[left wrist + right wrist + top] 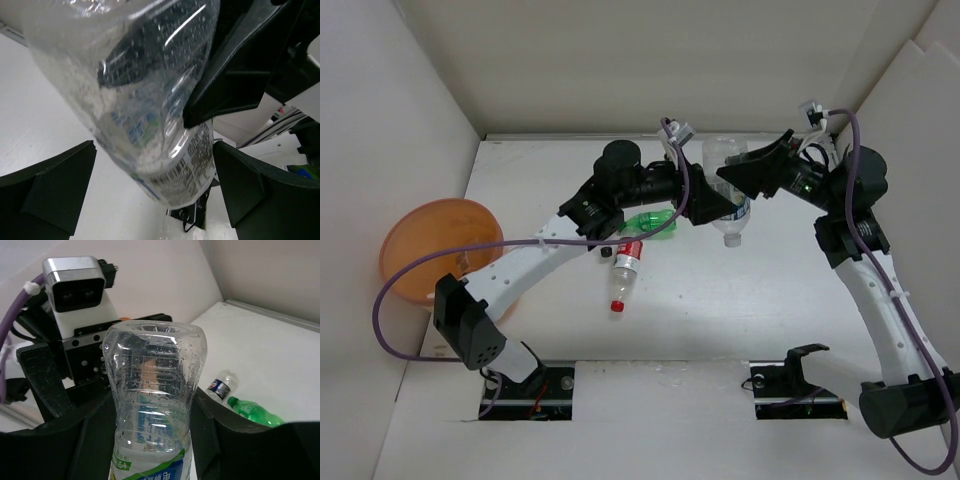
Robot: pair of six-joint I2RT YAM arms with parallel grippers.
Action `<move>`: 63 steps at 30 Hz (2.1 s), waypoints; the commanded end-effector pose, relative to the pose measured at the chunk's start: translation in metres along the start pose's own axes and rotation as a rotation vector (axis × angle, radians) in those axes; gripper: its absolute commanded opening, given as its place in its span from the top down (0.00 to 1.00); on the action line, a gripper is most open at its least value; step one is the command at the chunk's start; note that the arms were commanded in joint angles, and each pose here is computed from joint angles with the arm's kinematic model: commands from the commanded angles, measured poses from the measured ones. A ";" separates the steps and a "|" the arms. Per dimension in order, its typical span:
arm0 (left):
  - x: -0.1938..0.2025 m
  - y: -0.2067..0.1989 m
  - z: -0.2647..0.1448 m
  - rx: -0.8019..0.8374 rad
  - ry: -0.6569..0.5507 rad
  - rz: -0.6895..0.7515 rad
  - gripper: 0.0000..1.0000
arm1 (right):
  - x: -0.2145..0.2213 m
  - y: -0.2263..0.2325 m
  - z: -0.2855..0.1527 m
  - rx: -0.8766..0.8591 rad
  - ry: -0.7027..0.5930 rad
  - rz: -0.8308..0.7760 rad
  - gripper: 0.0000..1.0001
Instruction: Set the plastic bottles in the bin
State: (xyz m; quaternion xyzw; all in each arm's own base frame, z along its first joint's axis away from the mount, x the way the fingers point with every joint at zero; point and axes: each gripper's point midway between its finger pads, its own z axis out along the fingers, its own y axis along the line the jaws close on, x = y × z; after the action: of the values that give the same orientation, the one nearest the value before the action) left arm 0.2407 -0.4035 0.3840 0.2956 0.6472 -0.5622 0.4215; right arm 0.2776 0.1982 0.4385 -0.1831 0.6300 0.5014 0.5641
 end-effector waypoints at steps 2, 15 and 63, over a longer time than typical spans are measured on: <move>-0.026 -0.028 0.010 0.163 -0.081 0.025 0.00 | -0.016 0.043 0.002 -0.163 -0.059 -0.009 1.00; -0.050 -0.009 -0.007 0.115 -0.132 -0.048 0.95 | -0.025 0.038 0.010 -0.204 -0.119 0.033 0.00; -0.111 0.105 -0.464 -1.436 -0.725 -0.101 0.00 | 0.140 -0.137 0.057 0.996 0.131 0.288 0.00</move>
State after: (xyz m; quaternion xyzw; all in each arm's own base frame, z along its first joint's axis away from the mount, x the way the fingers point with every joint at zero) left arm 0.2588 0.1288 0.3783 -0.4296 0.6786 0.0073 0.5957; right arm 0.3671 0.2408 0.2508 0.0444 0.8644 0.2094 0.4550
